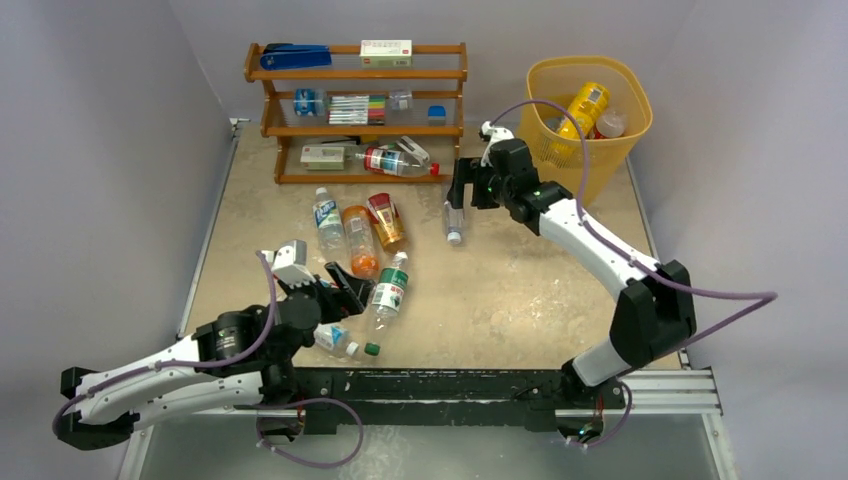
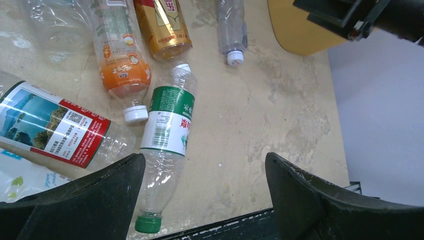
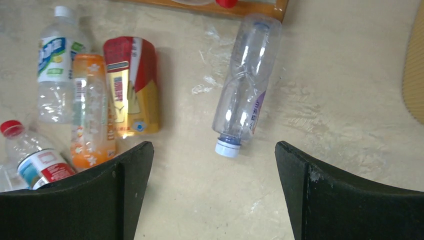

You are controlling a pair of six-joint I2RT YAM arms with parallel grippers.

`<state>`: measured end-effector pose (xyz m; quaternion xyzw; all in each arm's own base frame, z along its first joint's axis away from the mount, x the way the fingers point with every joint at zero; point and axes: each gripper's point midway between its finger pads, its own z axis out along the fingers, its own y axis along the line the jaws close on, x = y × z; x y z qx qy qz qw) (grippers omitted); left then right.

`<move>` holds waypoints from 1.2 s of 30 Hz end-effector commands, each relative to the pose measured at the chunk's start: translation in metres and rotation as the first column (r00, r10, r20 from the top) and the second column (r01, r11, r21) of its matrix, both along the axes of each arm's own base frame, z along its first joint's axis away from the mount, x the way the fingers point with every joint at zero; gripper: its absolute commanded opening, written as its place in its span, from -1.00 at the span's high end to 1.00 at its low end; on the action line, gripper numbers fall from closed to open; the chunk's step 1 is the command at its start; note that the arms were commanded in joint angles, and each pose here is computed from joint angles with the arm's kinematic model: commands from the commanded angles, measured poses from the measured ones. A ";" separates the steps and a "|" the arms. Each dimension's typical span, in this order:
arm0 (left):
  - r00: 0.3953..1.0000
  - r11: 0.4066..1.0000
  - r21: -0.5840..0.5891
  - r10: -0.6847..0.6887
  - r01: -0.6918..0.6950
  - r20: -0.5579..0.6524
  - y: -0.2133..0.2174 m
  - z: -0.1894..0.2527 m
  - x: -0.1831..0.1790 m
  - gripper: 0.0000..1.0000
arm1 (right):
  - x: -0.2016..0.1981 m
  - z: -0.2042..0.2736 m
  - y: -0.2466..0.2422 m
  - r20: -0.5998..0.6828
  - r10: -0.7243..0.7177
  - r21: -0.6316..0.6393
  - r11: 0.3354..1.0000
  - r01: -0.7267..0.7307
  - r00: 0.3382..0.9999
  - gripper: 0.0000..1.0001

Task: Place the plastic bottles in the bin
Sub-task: Pick up the plastic bottle at the center of the board.

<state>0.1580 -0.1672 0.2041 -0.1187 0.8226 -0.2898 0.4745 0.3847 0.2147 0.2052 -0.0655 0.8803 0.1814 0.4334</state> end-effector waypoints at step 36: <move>0.999 0.999 -0.024 0.032 -0.033 -0.020 0.002 -0.010 0.000 -0.80 | 0.048 -0.093 0.020 -0.101 -0.044 -0.041 0.998 0.040 0.994 -0.15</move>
